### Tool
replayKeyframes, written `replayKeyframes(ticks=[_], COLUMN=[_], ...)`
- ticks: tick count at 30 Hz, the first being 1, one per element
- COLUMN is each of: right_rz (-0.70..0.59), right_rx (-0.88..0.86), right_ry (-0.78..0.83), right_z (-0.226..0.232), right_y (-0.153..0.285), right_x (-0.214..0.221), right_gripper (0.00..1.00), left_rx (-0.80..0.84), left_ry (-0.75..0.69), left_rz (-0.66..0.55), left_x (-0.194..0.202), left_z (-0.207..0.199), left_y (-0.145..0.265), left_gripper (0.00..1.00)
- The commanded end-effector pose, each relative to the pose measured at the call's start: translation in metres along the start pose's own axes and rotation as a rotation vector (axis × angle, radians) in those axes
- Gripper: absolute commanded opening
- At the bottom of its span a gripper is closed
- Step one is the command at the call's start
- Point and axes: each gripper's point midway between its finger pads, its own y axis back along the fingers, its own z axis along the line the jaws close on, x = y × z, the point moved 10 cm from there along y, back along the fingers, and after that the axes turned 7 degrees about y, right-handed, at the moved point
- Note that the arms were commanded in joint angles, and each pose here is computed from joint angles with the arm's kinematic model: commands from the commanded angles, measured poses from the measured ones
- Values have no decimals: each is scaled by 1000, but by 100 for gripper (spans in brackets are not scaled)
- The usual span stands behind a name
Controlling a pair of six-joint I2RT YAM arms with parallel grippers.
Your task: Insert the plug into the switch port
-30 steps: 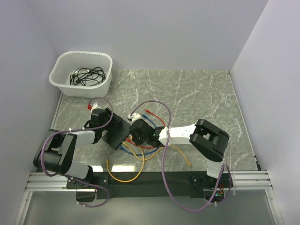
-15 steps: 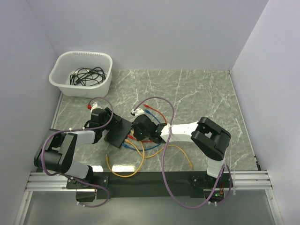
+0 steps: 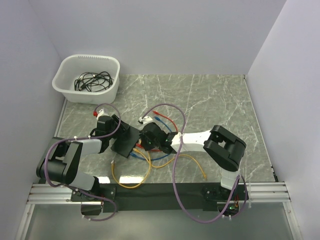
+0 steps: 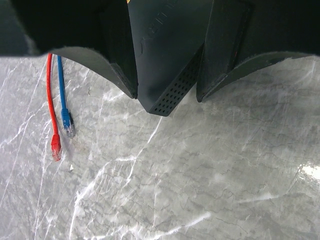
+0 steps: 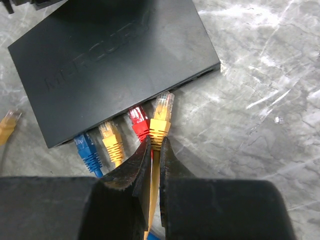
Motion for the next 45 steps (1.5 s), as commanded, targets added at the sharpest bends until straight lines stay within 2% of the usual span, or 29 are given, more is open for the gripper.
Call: replayKeyframes(ticks=[1,14,18,30,35,45], right_rz=[-250,-301,-336,-331,-340,-371], right_rx=[-191,-204,-221,-260,-278,-300], right_ry=[-20,104,99,135,132,182], right_z=[34,7,-5,-13,-23,-26], right_y=[6,8,10,-3,-7,-4], right_x=[-48,-40,-39,-41,-47,-68], right_gripper=[0,0,0,0,0,0], left_rx=[-77,-3,20,83,139,148], left_ry=[-13,-65,-87,-125,-155,-227], left_rz=[147,183,210,237,259,285], left_x=[26,26,28,29,31,38], left_z=[19,14,13,8,-1,-5], left_y=[5,5,1,-1,-2,-2], left_gripper=[57,57,57,57,57,57])
